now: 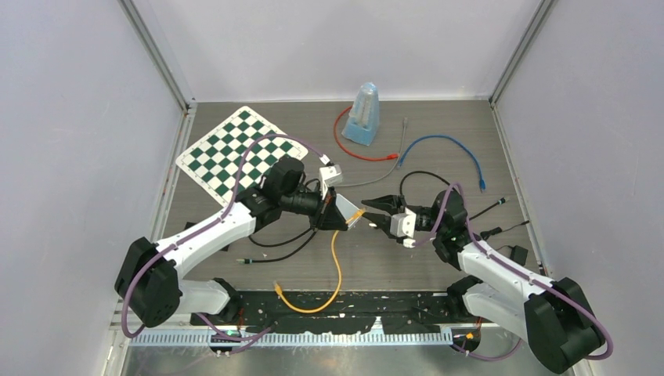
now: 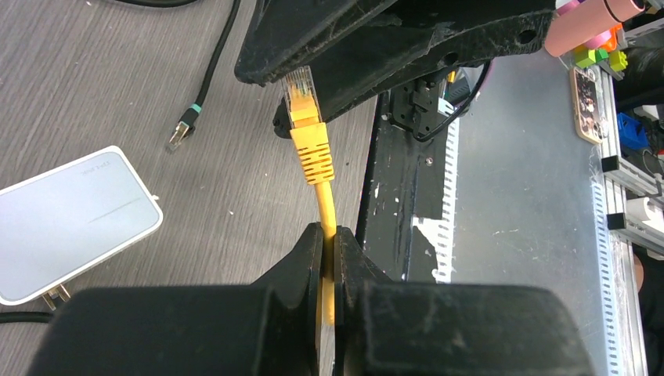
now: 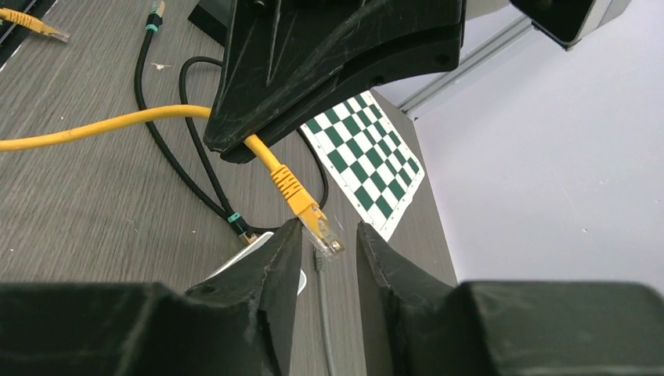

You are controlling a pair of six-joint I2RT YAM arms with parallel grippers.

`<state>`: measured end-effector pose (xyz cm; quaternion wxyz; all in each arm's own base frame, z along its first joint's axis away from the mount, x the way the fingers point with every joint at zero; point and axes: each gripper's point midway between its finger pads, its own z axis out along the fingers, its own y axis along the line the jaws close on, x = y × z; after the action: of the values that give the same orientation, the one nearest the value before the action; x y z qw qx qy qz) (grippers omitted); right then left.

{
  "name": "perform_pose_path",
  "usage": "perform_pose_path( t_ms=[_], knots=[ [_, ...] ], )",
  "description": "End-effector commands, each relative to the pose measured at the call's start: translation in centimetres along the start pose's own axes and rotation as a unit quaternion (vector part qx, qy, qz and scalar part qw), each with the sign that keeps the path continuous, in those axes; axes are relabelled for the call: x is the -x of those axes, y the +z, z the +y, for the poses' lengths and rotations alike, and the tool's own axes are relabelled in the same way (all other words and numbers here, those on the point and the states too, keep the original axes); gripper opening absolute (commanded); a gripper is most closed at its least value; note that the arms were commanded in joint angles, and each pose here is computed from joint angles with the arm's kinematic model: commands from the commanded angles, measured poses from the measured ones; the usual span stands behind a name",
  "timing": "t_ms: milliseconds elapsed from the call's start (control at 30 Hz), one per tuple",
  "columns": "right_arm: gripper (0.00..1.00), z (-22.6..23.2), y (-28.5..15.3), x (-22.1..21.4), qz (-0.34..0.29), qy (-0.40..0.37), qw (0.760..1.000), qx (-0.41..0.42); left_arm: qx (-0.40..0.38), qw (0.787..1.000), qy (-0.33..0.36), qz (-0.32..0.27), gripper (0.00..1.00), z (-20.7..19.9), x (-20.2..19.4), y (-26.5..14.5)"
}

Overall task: Insert the plug into the switch port
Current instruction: Pick up the connector from the center of the board.

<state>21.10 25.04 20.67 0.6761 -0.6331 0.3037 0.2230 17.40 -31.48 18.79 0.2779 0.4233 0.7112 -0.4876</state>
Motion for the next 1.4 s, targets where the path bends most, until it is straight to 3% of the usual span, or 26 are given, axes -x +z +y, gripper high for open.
perform_pose_path(
  t_ms=[0, 167, 367, 533, 667, 833, 1033, 1133, 1167, 1367],
  knots=[
    [0.32, -1.3, 0.4, 1.7, -0.03, -0.039, 0.999, -0.017, -0.015, 1.0, 0.015, -0.014, 0.0, -0.7, 1.9, -0.2],
    [0.07, -1.2, 0.6, 2.2, -0.04, -0.033, 0.999, -0.01, -0.002, 1.0, 0.017, -0.016, 0.0, -0.4, 1.8, -0.4],
    [0.05, -1.6, 0.5, 4.0, -0.064, 0.022, 0.998, -0.015, 0.017, 1.0, 0.002, -0.008, 0.02, 0.8, 2.2, -0.3],
    [0.05, -2.2, 0.4, 3.9, -0.053, 0.101, 0.993, -0.042, 0.061, 0.998, 0.026, -0.009, 0.37, 2.4, 3.0, -0.6],
    [0.05, -3.4, -0.6, 3.9, -0.044, 0.141, 0.982, -0.115, 0.122, 0.989, 0.077, -0.042, 0.44, 4.7, 5.6, -2.2],
    [0.05, -4.2, -1.7, 3.2, -0.019, 0.175, 0.971, -0.164, 0.208, 0.963, 0.15, -0.086, 0.49, 6.5, 10.0, -5.6],
    [0.05, -6.8, -2.0, 1.0, 0.044, 0.331, 0.913, -0.235, 0.285, 0.921, 0.238, -0.121, 0.54, 6.6, 13.1, -9.2],
    [0.05, -7.4, -1.1, 0.0, 0.073, 0.442, 0.86, -0.244, 0.302, 0.898, 0.288, -0.137, 0.54, 6.3, 13.7, -10.2],
    [0.05, -5.9, -0.5, -1.1, 0.094, 0.483, 0.841, -0.222, 0.297, 0.892, 0.311, -0.138, 0.54, 5.9, 13.7, -10.3],
    [0.05, -3.3, 1.8, -1.4, 0.107, 0.6, 0.78, -0.143, 0.242, 0.855, 0.438, -0.132, 0.54, 3.4, 12.1, -8.3]
  ],
)
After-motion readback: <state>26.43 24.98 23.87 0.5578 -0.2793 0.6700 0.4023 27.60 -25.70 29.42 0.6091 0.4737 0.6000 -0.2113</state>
